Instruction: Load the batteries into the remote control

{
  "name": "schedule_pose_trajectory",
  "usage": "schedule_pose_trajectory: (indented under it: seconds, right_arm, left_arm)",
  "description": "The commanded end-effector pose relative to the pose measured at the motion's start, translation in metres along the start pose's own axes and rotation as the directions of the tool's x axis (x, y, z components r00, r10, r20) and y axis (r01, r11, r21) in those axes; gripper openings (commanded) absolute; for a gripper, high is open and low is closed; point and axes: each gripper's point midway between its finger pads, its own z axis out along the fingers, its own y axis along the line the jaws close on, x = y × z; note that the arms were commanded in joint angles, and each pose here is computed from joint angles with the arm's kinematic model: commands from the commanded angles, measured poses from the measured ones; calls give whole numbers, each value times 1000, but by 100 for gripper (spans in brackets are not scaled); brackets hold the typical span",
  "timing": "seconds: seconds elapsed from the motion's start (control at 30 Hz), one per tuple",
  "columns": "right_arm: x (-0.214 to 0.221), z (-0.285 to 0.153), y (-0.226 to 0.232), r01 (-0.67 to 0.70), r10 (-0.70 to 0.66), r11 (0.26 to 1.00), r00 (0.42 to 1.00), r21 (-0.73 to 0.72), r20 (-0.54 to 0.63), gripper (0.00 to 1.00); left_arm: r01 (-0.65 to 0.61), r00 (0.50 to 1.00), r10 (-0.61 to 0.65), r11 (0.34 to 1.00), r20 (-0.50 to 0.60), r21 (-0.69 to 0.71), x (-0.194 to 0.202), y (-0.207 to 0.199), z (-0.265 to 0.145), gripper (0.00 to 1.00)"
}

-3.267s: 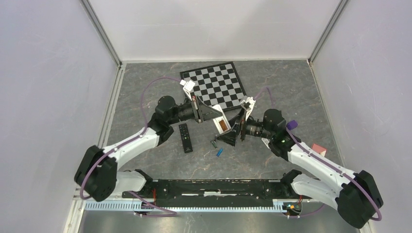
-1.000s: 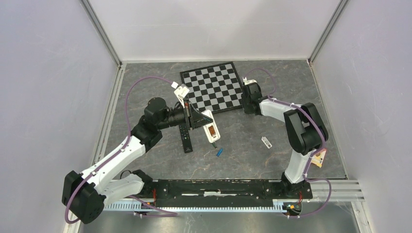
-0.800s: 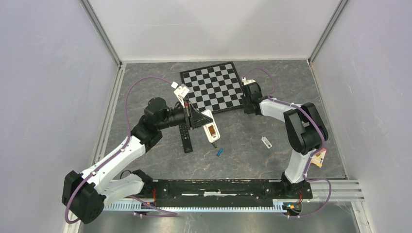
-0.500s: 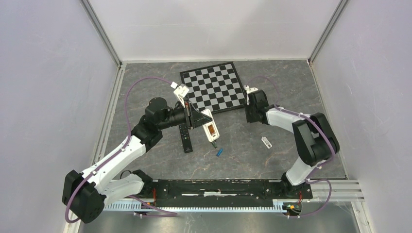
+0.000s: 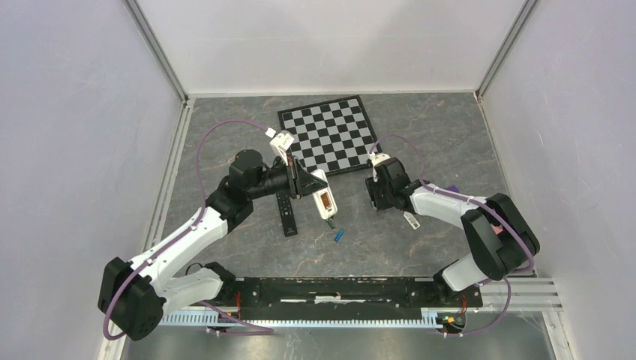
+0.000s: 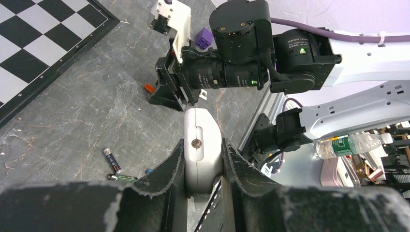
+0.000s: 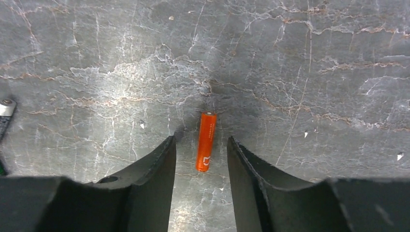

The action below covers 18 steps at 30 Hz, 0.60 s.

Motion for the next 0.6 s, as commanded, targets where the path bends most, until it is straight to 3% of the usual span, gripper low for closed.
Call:
schedule_pose_trajectory:
  seconds: [0.0, 0.17, 0.4, 0.57]
  right_arm:
    - [30, 3, -13, 40, -31, 997, 992, 69, -123, 51]
    - [18, 7, -12, 57, -49, 996, 992, 67, -116, 46]
    - [25, 8, -11, 55, -46, 997, 990, 60, -135, 17]
    - [-13, -8, -1, 115, -114, 993, 993, 24, -19, 12]
  left_arm:
    - [-36, 998, 36, 999, 47, 9, -19, -10, -1, 2]
    - [-38, 998, 38, 999, 50, 1, -20, -8, -1, 2]
    - [-39, 998, 39, 999, 49, -6, -19, -7, -2, 2]
    - [-29, 998, 29, 999, 55, -15, -21, -6, -1, 2]
